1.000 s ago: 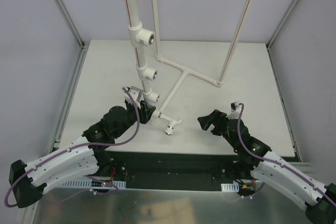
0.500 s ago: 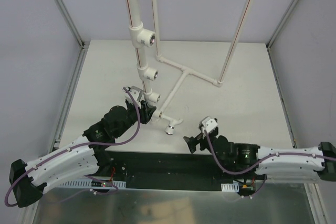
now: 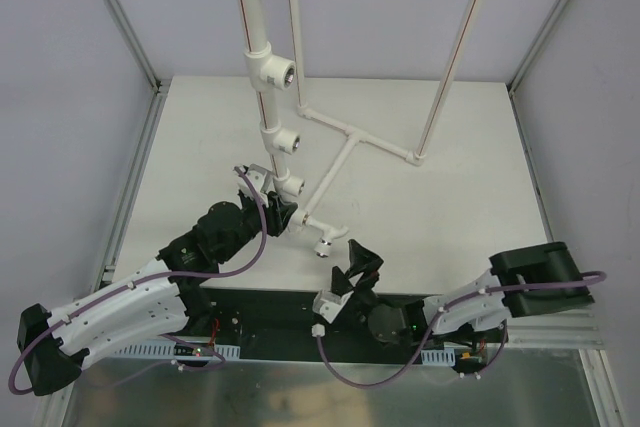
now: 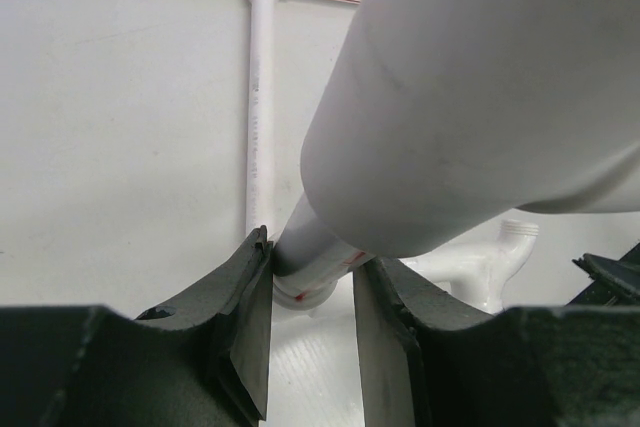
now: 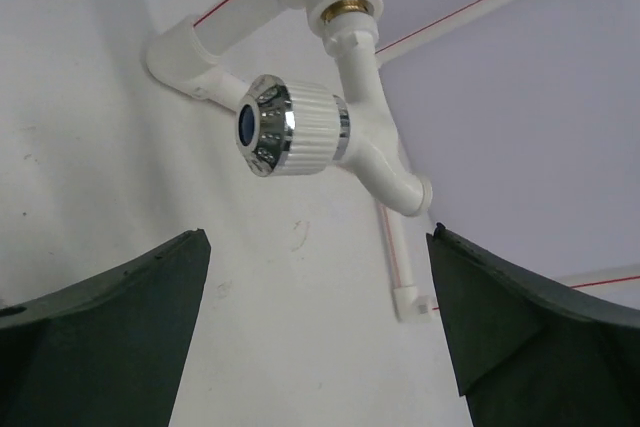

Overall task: Install the water faucets
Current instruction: Screw the water faucet onto the adaptor.

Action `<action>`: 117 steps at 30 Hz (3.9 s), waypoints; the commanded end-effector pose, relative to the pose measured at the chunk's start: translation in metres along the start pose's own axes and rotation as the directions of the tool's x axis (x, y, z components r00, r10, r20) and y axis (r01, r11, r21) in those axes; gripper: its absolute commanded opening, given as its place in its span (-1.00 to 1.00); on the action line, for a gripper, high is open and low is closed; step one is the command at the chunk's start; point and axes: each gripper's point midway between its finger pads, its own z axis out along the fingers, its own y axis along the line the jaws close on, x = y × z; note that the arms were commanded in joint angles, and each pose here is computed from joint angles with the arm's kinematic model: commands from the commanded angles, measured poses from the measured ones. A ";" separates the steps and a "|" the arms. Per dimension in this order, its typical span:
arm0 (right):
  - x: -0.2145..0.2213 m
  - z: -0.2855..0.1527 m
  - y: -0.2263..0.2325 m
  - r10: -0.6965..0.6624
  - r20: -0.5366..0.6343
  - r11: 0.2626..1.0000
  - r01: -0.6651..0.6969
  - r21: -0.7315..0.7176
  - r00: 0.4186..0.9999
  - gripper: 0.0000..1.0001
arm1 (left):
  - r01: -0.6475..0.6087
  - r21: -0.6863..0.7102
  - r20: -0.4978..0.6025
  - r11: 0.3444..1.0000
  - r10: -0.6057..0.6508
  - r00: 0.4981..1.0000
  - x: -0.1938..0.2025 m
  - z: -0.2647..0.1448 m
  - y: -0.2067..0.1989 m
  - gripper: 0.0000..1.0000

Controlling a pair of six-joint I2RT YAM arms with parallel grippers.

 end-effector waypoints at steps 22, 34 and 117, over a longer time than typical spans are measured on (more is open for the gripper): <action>-0.048 0.058 -0.028 -0.151 0.113 0.979 0.134 0.151 0.982 0.95 | 0.075 0.068 -0.033 0.995 -0.073 0.997 0.008 -0.008 -0.015 -1.00; -0.034 0.069 -0.030 0.042 0.134 0.988 -0.061 0.145 0.990 -0.24 | 0.080 0.073 -0.037 0.994 -0.077 0.996 0.008 -0.008 -0.016 -1.00; 0.169 0.078 -0.012 0.819 -0.397 -0.110 -0.792 0.600 -0.415 0.66 | 0.088 0.066 -0.016 0.994 -0.088 0.996 -0.001 -0.014 -0.015 -1.00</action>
